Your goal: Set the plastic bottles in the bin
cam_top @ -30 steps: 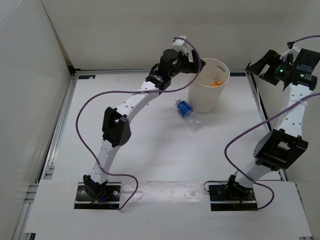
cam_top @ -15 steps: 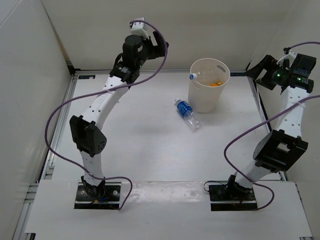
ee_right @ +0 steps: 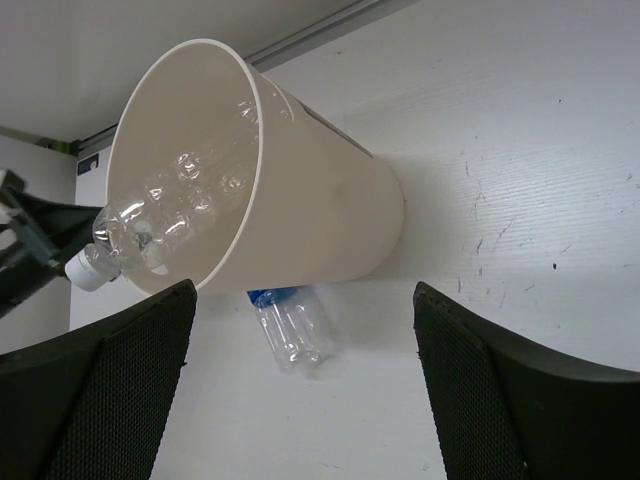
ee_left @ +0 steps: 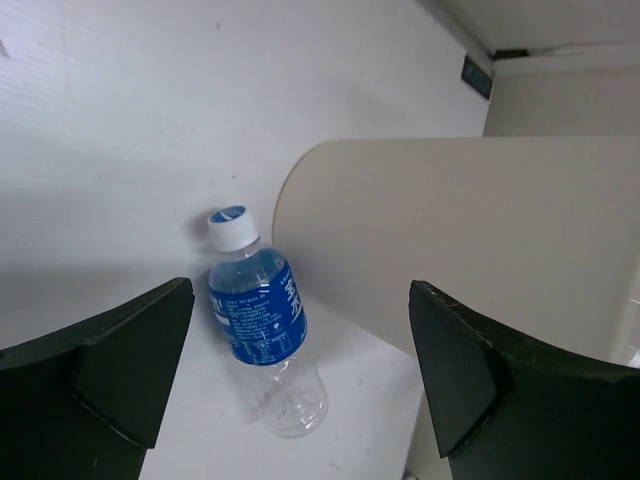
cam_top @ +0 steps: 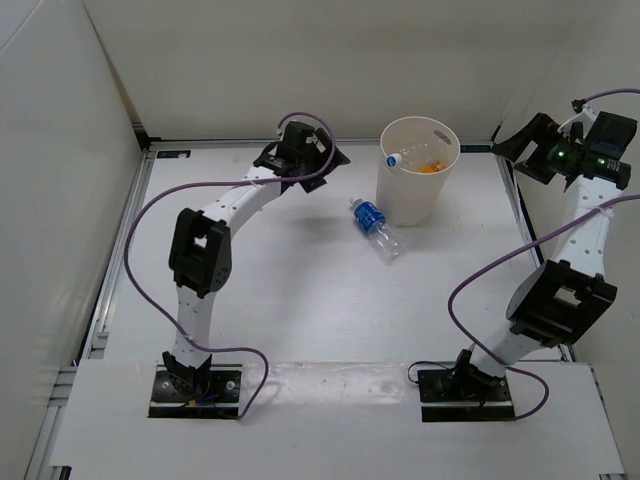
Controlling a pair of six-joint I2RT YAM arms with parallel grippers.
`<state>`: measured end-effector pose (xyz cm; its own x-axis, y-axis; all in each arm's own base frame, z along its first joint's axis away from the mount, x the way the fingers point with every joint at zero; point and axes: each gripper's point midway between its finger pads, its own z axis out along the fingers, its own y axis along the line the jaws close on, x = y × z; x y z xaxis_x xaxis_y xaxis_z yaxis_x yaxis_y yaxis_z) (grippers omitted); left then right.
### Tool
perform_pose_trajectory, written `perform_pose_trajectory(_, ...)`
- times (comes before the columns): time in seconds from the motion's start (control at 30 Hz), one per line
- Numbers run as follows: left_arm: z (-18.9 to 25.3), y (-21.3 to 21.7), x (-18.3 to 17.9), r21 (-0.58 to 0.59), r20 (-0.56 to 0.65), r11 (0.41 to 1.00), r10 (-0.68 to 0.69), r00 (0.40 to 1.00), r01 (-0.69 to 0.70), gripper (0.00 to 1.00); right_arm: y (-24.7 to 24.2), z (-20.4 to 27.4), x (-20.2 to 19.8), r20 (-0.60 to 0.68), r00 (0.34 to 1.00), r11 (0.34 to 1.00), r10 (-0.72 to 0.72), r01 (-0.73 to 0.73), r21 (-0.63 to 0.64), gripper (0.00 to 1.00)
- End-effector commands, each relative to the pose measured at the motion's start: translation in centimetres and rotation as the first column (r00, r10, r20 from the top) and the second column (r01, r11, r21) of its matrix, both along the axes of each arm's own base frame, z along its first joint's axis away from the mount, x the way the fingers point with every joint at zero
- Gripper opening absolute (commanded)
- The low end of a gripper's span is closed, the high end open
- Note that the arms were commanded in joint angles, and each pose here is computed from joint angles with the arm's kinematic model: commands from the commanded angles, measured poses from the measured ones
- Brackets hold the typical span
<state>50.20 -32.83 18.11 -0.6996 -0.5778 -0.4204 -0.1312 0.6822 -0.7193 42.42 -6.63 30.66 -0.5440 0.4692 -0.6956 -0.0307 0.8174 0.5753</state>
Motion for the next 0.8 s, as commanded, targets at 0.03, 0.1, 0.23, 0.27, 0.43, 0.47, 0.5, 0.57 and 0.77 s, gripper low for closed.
perform_pose_trajectory(0.03,-0.4,-3.9,-1.6,-0.12,-0.135,0.991,-0.078,0.988,0.062,0.99,-0.6,1.5,-1.1,0.047,0.999,1.0,-0.01,0.01,-0.002,0.9)
perform_pose_trajectory(0.1,-1.9,-4.3,-2.0,-0.121,-0.192,0.992,-0.057,0.98,0.034,0.99,-1.0,1.1,-1.2,0.036,0.999,1.0,-0.026,0.026,0.01,0.9)
perform_pose_trajectory(0.23,-3.7,-4.9,-2.5,-0.114,-0.247,0.993,-0.049,0.968,0.022,0.99,-1.9,0.9,-1.6,0.027,0.998,0.999,-0.052,0.051,0.019,0.9)
perform_pose_trajectory(0.27,-4.8,-5.1,-3.1,-0.1,-0.282,0.995,-0.051,0.958,0.024,0.99,-2.1,0.8,-1.7,0.022,0.998,0.998,-0.057,0.057,0.02,0.9)
perform_pose_trajectory(0.43,-7.1,-5.7,-3.5,-0.095,-0.358,0.995,-0.027,0.933,-0.007,0.99,-2.8,0.8,-1.9,0.024,0.997,0.997,-0.074,0.074,0.023,0.9)
perform_pose_trajectory(0.47,-7.2,-6.1,-3.5,-0.107,-0.361,0.994,-0.036,0.932,-0.003,0.99,-2.9,0.9,-1.9,0.026,0.997,0.997,-0.075,0.074,0.024,0.9)
perform_pose_trajectory(0.5,-6.9,-6.4,-3.3,-0.133,-0.371,0.991,-0.032,0.928,-0.019,0.99,-3.0,0.8,-2.0,0.024,0.997,0.997,-0.08,0.079,0.025,0.9)
perform_pose_trajectory(0.57,-8.0,-6.9,-3.1,-0.149,-0.39,0.988,-0.029,0.92,-0.031,0.99,-3.5,0.8,-2.2,0.024,0.995,0.995,-0.093,0.093,0.025,0.9)
perform_pose_trajectory(0.77,-10.0,-7.6,-2.8,-0.173,-0.441,0.983,-0.018,0.897,-0.065,0.99,-4.8,0.3,-3.1,0.007,0.991,0.99,-0.132,0.131,0.044,0.9)
